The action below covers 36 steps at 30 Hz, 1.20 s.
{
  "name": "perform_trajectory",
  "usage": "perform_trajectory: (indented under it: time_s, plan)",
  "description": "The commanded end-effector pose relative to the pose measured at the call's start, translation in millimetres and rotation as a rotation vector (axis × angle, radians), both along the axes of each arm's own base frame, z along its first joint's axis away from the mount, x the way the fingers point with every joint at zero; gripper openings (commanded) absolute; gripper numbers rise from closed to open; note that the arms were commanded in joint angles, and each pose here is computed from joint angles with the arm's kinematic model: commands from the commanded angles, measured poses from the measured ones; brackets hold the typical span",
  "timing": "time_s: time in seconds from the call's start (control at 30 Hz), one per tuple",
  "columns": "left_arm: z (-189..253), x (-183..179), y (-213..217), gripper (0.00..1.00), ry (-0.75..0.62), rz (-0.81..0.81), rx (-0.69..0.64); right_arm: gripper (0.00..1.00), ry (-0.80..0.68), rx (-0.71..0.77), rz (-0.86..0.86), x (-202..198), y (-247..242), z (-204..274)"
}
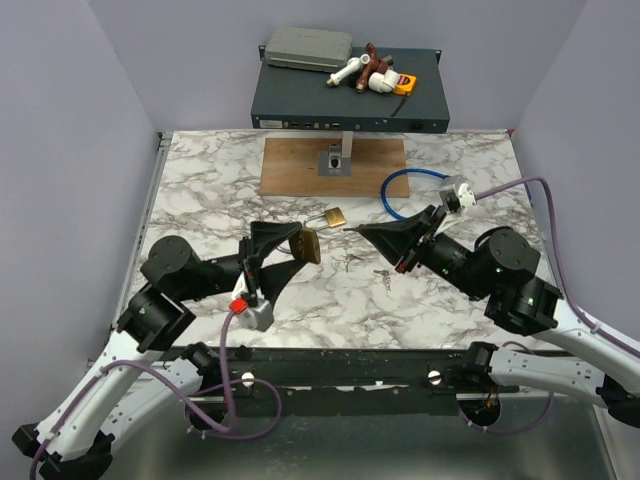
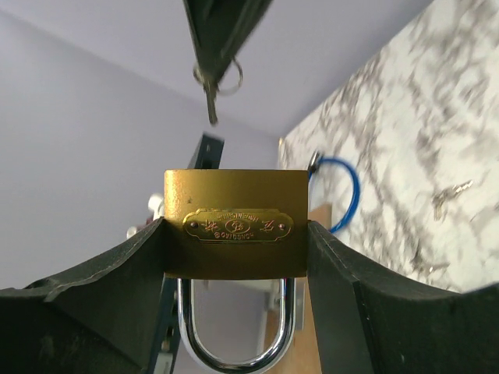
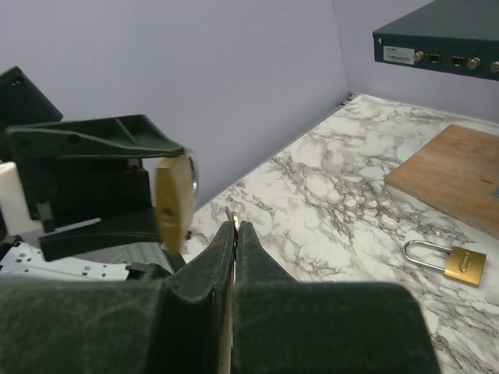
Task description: Unlock with the key
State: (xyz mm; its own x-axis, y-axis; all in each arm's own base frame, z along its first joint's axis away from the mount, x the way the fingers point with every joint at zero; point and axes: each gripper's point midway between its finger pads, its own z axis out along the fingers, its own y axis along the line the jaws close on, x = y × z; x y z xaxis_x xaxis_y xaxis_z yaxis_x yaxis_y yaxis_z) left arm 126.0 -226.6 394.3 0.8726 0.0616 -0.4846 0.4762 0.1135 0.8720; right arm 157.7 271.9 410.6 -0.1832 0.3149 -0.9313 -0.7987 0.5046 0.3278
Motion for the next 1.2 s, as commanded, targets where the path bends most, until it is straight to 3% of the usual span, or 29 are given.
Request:
perform_trajectory:
  time_s: [0.0, 0.4, 1.17]
  plan:
    - [52.7, 38.0, 26.2, 0.00, -0.292, 0.281, -0.149, 0.01, -0.060, 0.044, -0.001, 5.3, 9.2, 26.6]
    - [48.6, 47.5, 40.0, 0.00, -0.293, 0.378, -0.137, 0.01, -0.075, 0.055, 0.101, 7.7, 51.5, 31.7]
    - [41.2, 47.1, 40.9, 0.00, -0.211, 0.380, -0.124, 0.01, -0.077, 0.068, 0.158, 5.9, 70.3, 26.9]
